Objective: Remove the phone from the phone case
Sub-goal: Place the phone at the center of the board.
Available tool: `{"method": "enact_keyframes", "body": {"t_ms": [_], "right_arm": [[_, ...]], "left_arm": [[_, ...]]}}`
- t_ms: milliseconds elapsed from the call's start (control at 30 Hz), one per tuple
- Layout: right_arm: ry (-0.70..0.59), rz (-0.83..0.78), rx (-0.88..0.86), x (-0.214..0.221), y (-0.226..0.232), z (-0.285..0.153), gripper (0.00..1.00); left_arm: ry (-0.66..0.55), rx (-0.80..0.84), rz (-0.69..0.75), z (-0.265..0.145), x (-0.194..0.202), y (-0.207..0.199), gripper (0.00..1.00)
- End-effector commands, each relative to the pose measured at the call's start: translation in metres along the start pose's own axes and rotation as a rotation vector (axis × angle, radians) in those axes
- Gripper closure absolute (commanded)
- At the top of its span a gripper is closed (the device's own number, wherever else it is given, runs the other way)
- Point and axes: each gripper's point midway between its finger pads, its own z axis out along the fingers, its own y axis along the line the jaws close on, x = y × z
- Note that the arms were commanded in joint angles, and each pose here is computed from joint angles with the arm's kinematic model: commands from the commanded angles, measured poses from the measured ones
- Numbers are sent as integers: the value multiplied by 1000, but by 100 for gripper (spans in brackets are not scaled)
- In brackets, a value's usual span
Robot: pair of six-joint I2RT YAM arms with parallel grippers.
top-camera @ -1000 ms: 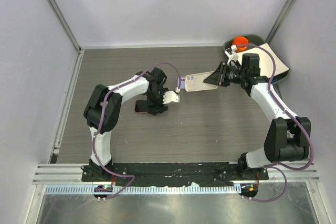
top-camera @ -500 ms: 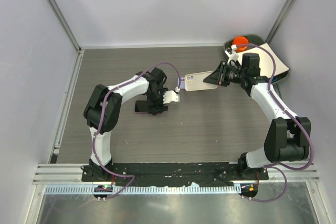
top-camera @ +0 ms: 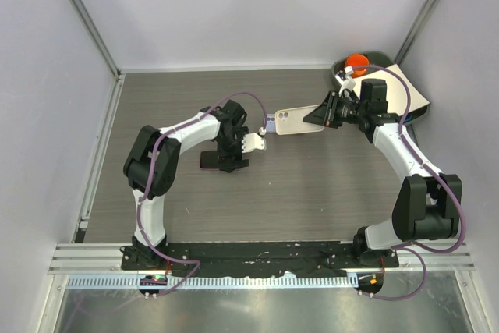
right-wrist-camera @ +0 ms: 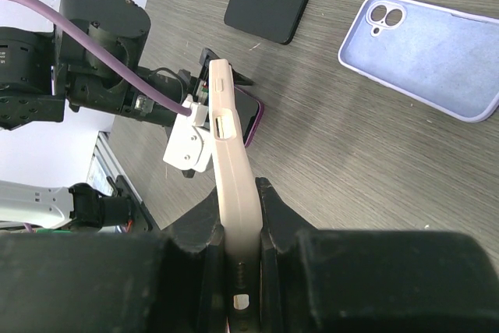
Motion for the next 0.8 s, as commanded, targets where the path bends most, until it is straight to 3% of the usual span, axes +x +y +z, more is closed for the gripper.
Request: {"method": "enact_keyframes", "body": {"t_ms": [0, 267, 767], "right_arm": [[-53, -64, -46, -15, 21, -11, 99], [-50, -5, -10, -8, 8, -5, 99], [-29, 234, 114, 77, -60, 29, 99]], "left_arm": [[72, 30, -31, 11, 25, -12, 0], [29, -19, -37, -4, 13, -4, 0], [-101, -49, -61, -50, -25, -7, 0]]}}
